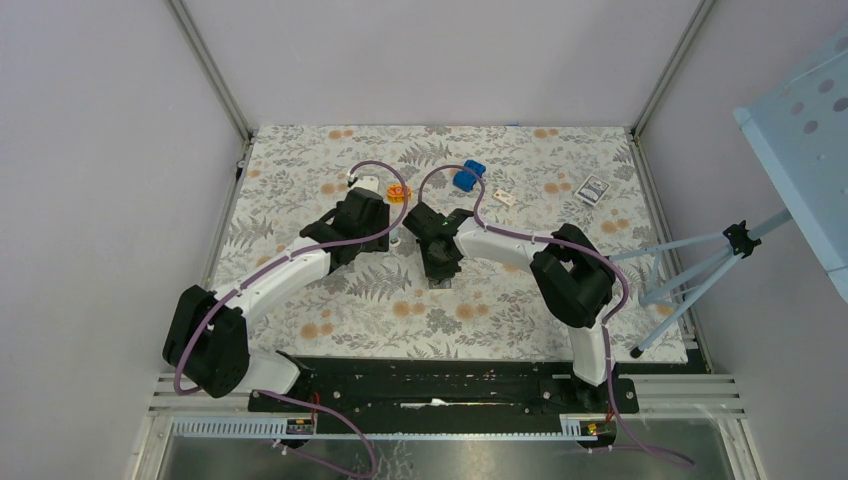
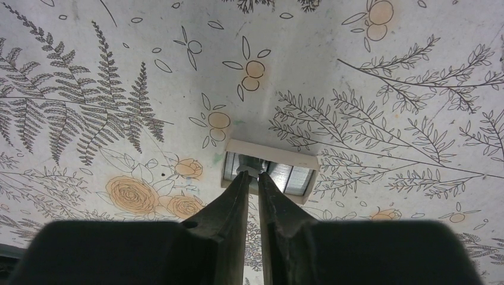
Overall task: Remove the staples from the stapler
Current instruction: Adjust the staple in the staple box.
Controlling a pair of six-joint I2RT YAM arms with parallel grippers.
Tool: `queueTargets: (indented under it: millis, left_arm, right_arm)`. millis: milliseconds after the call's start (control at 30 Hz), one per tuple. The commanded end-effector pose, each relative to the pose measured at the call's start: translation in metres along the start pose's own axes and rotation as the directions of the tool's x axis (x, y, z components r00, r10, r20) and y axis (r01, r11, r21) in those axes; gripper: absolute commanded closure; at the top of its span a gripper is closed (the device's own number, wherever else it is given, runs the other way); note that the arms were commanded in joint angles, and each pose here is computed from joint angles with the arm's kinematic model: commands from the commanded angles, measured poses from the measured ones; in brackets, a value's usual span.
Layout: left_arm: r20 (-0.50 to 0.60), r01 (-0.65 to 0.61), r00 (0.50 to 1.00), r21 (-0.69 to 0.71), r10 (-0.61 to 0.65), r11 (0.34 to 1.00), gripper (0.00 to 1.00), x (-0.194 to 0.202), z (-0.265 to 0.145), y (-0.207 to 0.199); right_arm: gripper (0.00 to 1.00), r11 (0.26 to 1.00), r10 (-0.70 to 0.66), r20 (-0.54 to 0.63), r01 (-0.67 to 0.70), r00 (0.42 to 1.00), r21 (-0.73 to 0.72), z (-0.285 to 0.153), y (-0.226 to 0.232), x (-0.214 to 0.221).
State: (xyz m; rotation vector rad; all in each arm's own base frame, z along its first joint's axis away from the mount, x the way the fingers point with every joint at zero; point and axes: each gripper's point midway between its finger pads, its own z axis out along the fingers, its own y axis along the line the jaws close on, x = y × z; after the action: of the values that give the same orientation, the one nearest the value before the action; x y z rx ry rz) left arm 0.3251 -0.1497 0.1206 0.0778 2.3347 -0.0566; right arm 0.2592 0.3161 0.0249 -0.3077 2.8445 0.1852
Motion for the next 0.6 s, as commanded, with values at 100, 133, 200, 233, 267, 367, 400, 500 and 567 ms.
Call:
queueTargets:
  millis: [100, 133, 200, 233, 267, 367, 400, 500, 567]
  left_arm:
    - [0.079, 0.011, 0.997, 0.012, -0.012, 1.000, 0.34, -0.022, -0.009, -0.003]
    - [0.078, 0.011, 0.997, 0.012, -0.012, 1.000, 0.34, -0.022, -0.009, -0.003]
    - [0.079, 0.011, 0.997, 0.011, -0.012, 1.000, 0.34, -0.022, -0.009, -0.002]
    - [0.079, 0.011, 0.997, 0.013, -0.012, 1.000, 0.34, -0.023, -0.009, -0.003]
    - [0.078, 0.011, 0.997, 0.012, -0.012, 1.000, 0.34, -0.022, -0.009, -0.003]
    - [0.080, 0.012, 0.997, 0.014, -0.013, 1.000, 0.34, -0.023, -0.009, -0.003]
    - [0.080, 0.011, 0.997, 0.014, -0.012, 1.000, 0.34, -0.023, -0.010, -0.003]
    - [0.079, 0.010, 0.997, 0.014, -0.011, 1.000, 0.34, -0.022, -0.009, -0.003]
    - [0.079, 0.010, 0.997, 0.014, -0.011, 1.000, 0.34, -0.022, -0.009, -0.003]
  right_arm:
    - [0.86, 1.000, -0.007, 0.032, 0.007, 0.999, -0.005, -0.010, 0.002, -0.006]
    - [0.87, 1.000, -0.006, 0.037, 0.007, 0.999, -0.008, -0.011, 0.003, -0.007]
    - [0.89, 1.000, -0.005, 0.043, 0.006, 0.999, -0.012, -0.013, 0.004, -0.009]
    - [0.90, 1.000, -0.005, 0.044, 0.006, 0.999, -0.013, -0.013, 0.004, -0.009]
    - [0.91, 1.000, -0.005, 0.048, 0.005, 0.999, -0.015, -0.014, 0.004, -0.010]
    - [0.94, 1.000, -0.003, 0.053, 0.004, 0.999, -0.021, -0.016, 0.005, -0.011]
    - [0.95, 1.000, -0.002, 0.056, 0.003, 0.998, -0.023, -0.017, 0.006, -0.012]
    - [0.97, 0.999, -0.001, 0.064, 0.003, 0.998, -0.033, -0.019, 0.008, -0.014]
    - [0.99, 0.999, 0.000, 0.069, 0.002, 0.998, -0.037, -0.020, 0.008, -0.015]
